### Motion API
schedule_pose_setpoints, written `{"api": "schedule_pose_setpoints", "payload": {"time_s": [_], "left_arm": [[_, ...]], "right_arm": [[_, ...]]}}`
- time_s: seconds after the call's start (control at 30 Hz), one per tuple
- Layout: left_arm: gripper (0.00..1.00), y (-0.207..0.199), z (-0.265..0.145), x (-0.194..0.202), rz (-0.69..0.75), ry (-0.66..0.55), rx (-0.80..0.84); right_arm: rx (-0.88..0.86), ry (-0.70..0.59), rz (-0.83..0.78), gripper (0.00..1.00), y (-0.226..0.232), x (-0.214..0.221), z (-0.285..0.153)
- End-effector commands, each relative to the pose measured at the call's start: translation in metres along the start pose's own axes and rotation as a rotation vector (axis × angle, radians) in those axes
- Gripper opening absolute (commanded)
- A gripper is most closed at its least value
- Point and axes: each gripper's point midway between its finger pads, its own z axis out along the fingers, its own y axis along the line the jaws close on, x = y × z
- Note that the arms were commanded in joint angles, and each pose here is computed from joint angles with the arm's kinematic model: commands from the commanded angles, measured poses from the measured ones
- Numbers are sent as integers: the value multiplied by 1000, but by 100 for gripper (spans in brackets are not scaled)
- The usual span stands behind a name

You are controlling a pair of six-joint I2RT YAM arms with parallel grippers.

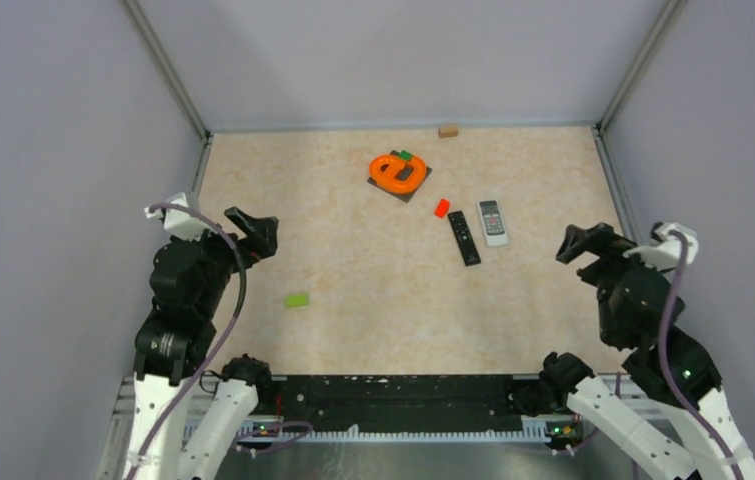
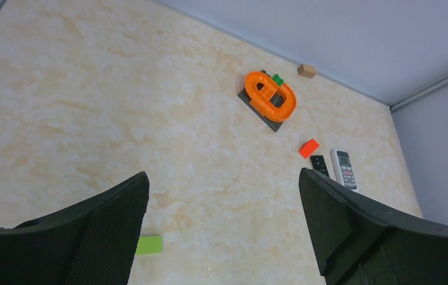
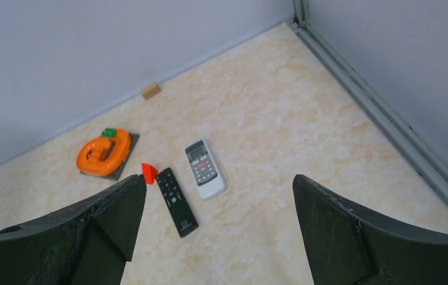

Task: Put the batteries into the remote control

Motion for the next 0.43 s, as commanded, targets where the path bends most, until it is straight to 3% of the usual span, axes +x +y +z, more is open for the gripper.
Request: {"api": "schedule_pose_setpoints", "payload": {"time_s": [0.0, 0.17, 0.4], "left_arm": [[99, 7, -20, -27, -8, -147, -31], [99, 2, -38, -38, -16, -205, 0], [99, -1, -41, -39, -11, -205, 14]], "right_arm": [[54, -150, 49, 96, -32, -54, -27], [49, -234, 99, 96, -46, -87, -48], [52, -238, 101, 97, -46, -77, -44]]}}
